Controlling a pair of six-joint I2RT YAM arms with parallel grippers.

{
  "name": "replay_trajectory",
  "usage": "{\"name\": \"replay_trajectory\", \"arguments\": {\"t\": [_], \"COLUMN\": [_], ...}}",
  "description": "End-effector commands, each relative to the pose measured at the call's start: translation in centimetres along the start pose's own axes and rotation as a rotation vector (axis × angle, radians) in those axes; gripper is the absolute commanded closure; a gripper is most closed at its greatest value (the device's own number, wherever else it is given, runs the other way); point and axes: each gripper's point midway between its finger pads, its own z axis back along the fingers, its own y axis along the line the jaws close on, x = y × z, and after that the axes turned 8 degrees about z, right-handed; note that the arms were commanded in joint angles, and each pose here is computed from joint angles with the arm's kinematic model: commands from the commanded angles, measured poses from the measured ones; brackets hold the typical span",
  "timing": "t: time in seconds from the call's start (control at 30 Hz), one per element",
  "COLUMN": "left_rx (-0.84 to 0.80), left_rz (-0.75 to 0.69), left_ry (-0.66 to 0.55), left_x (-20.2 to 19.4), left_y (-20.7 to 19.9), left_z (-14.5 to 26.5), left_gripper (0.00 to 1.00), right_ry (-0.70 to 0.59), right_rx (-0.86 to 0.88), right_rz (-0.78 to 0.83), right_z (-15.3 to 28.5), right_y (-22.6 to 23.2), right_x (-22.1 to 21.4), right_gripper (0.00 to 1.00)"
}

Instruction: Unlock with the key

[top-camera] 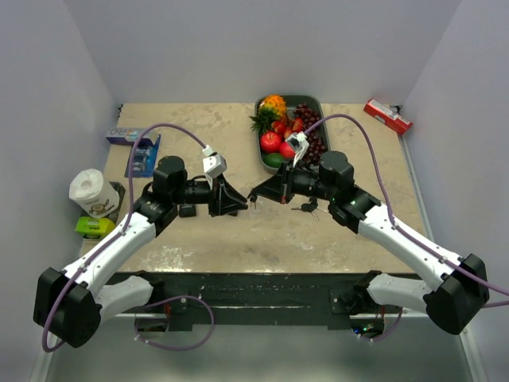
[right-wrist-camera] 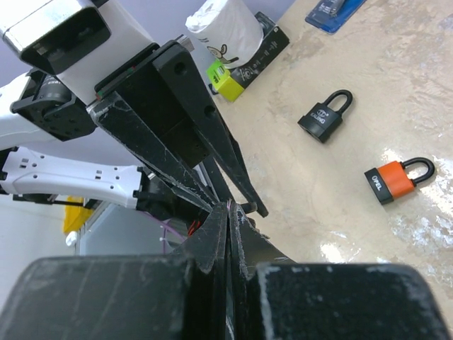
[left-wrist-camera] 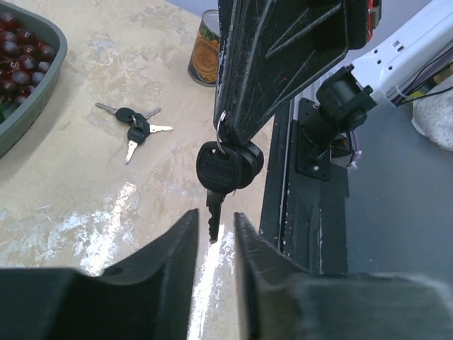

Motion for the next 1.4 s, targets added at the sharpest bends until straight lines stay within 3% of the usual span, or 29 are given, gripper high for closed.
{"name": "replay_trajectory", "arguments": {"t": [0.0,0.17,0.47,0.57,0.8,0.9,1.07,1.37], "left_rx": [-0.032,0.005,0.037,0.071,0.060,0.014,-0.064,-0.089], "left_rz": [-0.081,-0.093,-0.135,-0.153,-0.197,-0.185,-0.167,-0.138], "left_ry": [-0.044,-0.049,-0.045,-0.032,0.046,0.093,0.120,0.147], "left_x": [2.0,2.1,2.1,1.9,0.2,-0.9,-1.5,-2.2], "left_y": [-1.0,-0.5,-0.3,0.1,-0.5,-1.3,-2.3,-2.4], "left_z": [-0.1,0.0,0.3,0.4,-0.1,-0.7,-1.0,-1.3], "left_gripper": [0.77,1.00,1.00,1.00,1.00,1.00,1.00,1.00], "right_ry": [-0.029,-0.020,-0.003,0.008,0.046,0.082,0.151,0.202], "right_rx": [0.051,0.027,-0.039,-0.086,-0.167,-0.149,-0.120,0.001], "right_rz": [0.020,0.023,0.042,0.066,0.163,0.221,0.261,0.265], "right_z": [-0.1,0.0,0.5,0.9,1.9,2.2,2.3,1.8], "right_y": [1.3,0.8,0.0,-0.6,-1.5,-1.3,-1.2,0.4], "right_x": [1.2,0.9,0.9,0.9,1.2,0.6,-1.3,-3.7], "right_gripper": [1.00,1.00,1.00,0.91,0.50,0.40,0.37,0.45]}}
